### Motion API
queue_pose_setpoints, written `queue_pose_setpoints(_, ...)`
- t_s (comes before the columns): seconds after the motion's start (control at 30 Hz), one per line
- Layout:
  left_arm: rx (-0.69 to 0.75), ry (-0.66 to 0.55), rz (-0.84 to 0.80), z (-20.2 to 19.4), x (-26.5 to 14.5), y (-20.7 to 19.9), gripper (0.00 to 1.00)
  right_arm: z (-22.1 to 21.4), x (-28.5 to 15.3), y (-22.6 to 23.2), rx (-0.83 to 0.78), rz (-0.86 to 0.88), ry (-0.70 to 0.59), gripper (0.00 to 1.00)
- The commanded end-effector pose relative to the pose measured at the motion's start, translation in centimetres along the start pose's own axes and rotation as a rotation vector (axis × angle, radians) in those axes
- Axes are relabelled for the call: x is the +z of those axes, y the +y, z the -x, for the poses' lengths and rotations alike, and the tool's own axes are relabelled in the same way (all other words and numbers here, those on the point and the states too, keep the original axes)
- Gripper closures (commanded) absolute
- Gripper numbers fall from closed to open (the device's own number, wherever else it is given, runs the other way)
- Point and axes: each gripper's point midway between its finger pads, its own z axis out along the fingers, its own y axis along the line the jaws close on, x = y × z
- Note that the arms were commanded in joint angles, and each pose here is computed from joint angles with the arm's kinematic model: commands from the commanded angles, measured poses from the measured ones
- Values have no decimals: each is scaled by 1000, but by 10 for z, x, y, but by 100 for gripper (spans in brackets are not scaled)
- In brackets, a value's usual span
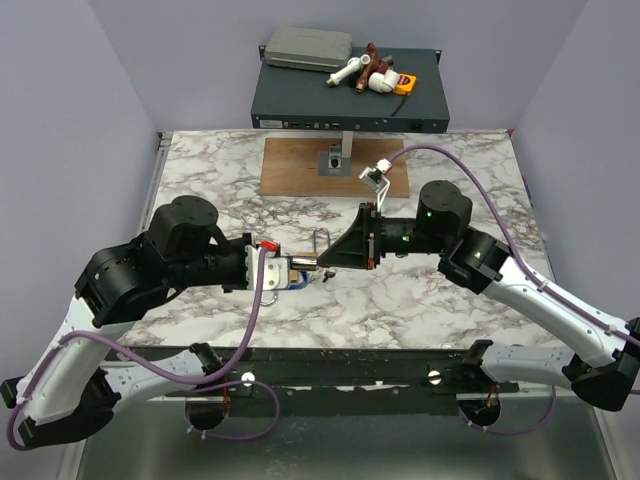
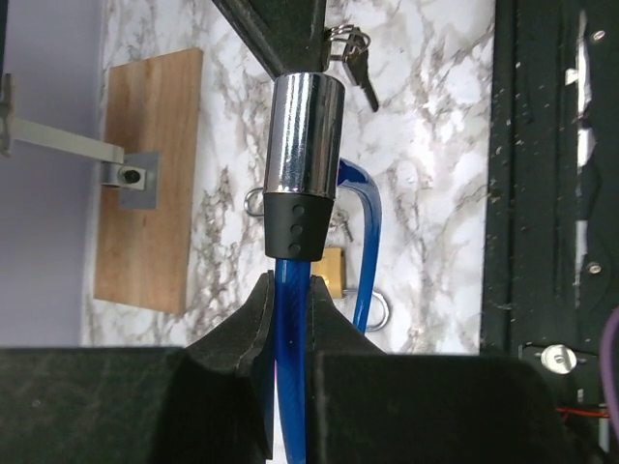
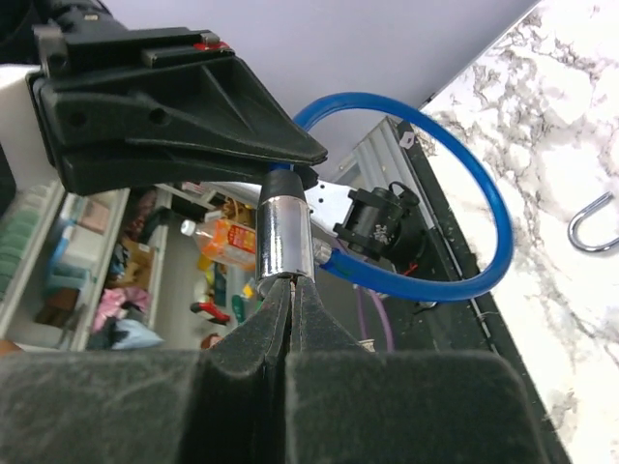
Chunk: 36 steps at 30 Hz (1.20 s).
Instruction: Unlock with the key
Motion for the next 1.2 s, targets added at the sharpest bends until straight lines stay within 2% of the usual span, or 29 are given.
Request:
queue_pose_setpoints(0.0,225,-230,164,74,6,48,100,2,11,-14,183,-81,-38,99)
queue_pose_setpoints(0.37,361,-262,296,99,-1,66,100,16,13,-2,317,-46,-83,98)
queue_pose_setpoints(0.5,326,-317,314,115,-11,69,100,30,6,5,230,-58,-123,84)
queue_pose_setpoints(0.63,262,-420,287,136,-20,65,100,50,-10,15,98,-89,-205,58)
queue_pose_setpoints(0.67,254,-452,274,141,-20,61,100,54,-15,18,65,-95,-229,48)
queue_pose_setpoints(0.77,196,-501,243,147,-16,56,100,65,-31,21,-20,-133,-292,35)
queue_pose_setpoints(0.83,160,-505,232,147,-13,55,100,70,-42,23,-65,-162,-326,19)
queue_pose_setpoints(0.87,154,-508,229,146,-11,53,100,72,-48,22,-86,-186,-340,2)
queue_pose_setpoints(1.07,194,-580,171,147,0,37,100,89,-97,1,-169,-444,-463,0)
queue_pose_setpoints(1.17,219,-569,145,144,15,35,100,87,-126,-17,-193,-589,-503,0)
